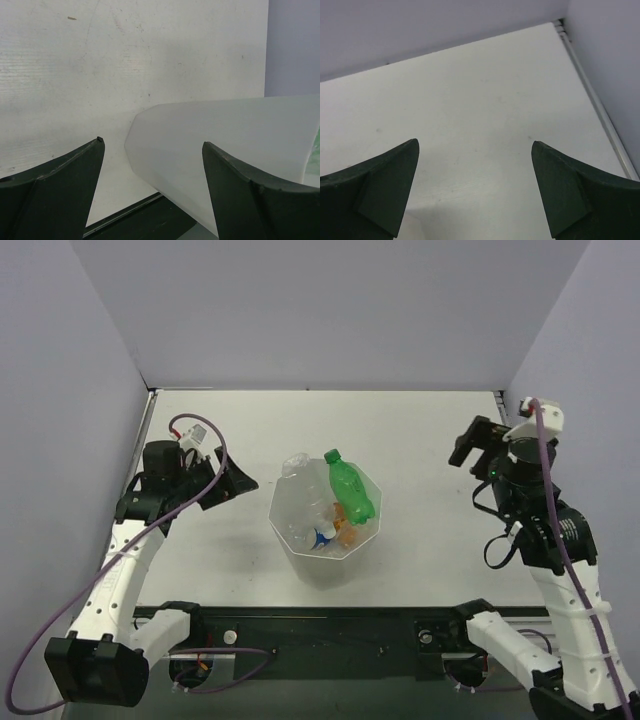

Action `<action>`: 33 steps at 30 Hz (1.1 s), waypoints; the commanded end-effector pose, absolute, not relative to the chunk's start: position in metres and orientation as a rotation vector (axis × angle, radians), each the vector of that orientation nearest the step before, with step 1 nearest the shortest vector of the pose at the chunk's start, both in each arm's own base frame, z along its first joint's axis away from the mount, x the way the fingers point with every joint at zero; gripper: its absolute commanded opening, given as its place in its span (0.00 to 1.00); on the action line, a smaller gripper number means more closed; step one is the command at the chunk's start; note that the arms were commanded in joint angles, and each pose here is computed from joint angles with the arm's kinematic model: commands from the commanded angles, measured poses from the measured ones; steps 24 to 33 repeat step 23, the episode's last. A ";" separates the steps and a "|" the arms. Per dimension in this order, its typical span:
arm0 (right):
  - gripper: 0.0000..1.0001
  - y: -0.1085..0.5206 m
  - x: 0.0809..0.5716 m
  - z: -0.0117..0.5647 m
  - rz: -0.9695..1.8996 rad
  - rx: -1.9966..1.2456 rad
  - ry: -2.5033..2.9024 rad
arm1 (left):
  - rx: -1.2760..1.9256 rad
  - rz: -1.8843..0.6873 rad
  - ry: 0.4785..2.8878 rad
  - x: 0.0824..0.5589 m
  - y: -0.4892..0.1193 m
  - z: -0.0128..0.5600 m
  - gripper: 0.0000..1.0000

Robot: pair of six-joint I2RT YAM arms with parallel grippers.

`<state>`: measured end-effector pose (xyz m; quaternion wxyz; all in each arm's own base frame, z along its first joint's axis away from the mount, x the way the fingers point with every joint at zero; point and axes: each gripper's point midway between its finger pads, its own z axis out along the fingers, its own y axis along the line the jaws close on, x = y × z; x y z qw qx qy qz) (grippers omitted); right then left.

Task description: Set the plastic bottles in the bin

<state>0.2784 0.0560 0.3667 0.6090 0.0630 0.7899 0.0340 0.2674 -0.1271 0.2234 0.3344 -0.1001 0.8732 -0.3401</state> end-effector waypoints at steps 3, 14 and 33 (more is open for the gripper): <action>0.89 -0.022 0.269 0.283 0.039 0.654 2.006 | -0.233 -0.954 2.205 0.285 -0.136 0.241 0.89; 0.90 -0.034 0.251 0.250 -0.041 0.757 2.132 | -0.233 -0.972 2.217 0.288 -0.138 0.235 0.88; 0.90 -0.034 0.249 0.259 -0.022 0.747 2.077 | -0.238 -0.966 2.206 0.282 -0.137 0.236 0.88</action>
